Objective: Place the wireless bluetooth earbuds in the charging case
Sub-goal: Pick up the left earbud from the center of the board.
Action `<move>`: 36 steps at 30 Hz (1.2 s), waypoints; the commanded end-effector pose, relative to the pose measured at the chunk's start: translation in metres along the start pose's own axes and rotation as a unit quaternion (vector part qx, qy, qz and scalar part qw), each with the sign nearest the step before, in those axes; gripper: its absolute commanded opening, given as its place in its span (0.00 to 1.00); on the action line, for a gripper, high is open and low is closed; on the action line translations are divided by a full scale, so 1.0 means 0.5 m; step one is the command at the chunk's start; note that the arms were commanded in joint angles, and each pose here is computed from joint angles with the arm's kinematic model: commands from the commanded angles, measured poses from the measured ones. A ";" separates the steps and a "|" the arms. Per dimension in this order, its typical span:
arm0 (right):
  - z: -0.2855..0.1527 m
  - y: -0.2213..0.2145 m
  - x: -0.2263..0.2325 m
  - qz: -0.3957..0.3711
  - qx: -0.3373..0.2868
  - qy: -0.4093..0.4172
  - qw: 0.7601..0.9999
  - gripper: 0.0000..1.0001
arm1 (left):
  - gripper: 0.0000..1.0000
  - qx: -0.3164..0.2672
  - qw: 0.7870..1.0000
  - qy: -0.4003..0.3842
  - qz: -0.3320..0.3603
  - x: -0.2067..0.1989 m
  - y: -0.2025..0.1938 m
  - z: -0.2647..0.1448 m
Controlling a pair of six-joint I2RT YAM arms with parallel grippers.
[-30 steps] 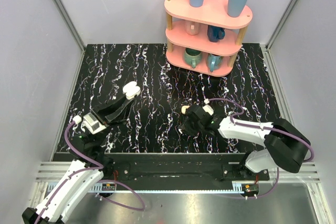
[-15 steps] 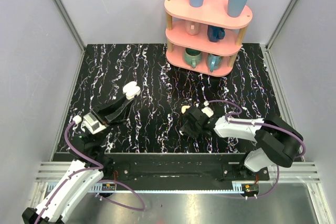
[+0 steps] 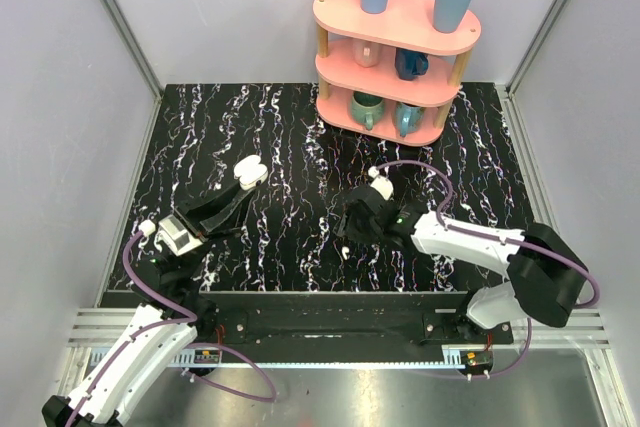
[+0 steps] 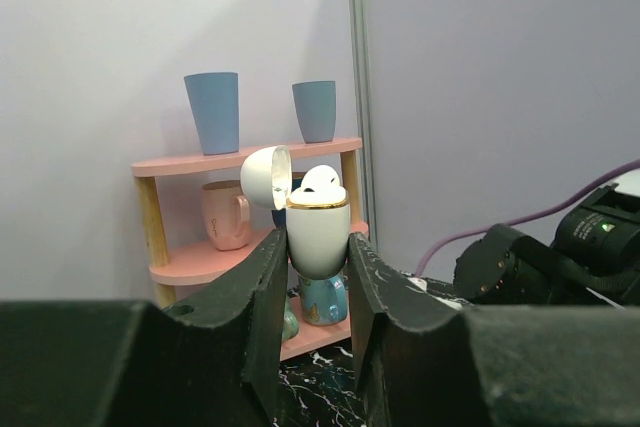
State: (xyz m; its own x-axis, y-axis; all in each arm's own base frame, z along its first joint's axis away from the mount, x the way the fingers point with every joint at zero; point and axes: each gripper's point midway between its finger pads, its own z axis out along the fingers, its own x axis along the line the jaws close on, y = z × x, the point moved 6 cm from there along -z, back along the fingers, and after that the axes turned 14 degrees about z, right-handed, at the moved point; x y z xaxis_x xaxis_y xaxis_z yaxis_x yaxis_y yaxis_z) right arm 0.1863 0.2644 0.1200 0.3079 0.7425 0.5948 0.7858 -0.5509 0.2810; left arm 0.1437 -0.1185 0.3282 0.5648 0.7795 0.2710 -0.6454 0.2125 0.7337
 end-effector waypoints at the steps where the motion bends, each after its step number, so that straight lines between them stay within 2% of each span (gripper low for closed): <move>1: 0.004 0.002 -0.007 -0.088 0.001 -0.029 0.996 0.48 | 0.00 -0.027 1.000 0.007 0.009 0.009 0.031 0.011; 7: 0.036 -0.013 -0.022 -0.157 0.032 -0.094 0.983 0.44 | 0.00 -0.022 1.000 0.008 0.009 0.010 0.028 0.011; 9: 0.032 -0.017 -0.024 -0.168 0.023 -0.106 0.980 0.46 | 0.00 -0.020 1.000 0.007 0.010 0.010 0.028 0.012; 27: 0.062 -0.040 -0.024 -0.204 0.053 -0.112 0.971 0.45 | 0.00 -0.018 1.000 0.010 0.008 0.011 0.022 0.012; 36: 0.073 -0.043 -0.031 -0.203 0.055 -0.123 0.970 0.40 | 0.00 -0.020 1.000 0.010 0.008 0.011 0.025 0.012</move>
State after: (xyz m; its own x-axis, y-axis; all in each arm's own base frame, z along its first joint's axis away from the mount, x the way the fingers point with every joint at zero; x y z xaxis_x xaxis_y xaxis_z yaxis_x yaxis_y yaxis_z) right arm 0.1805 0.2688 0.0722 0.0921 0.9648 0.2464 0.9214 -0.1764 0.3463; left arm 0.1471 -0.1203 0.3245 0.5701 0.7766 0.2680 -0.6306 0.2046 0.7486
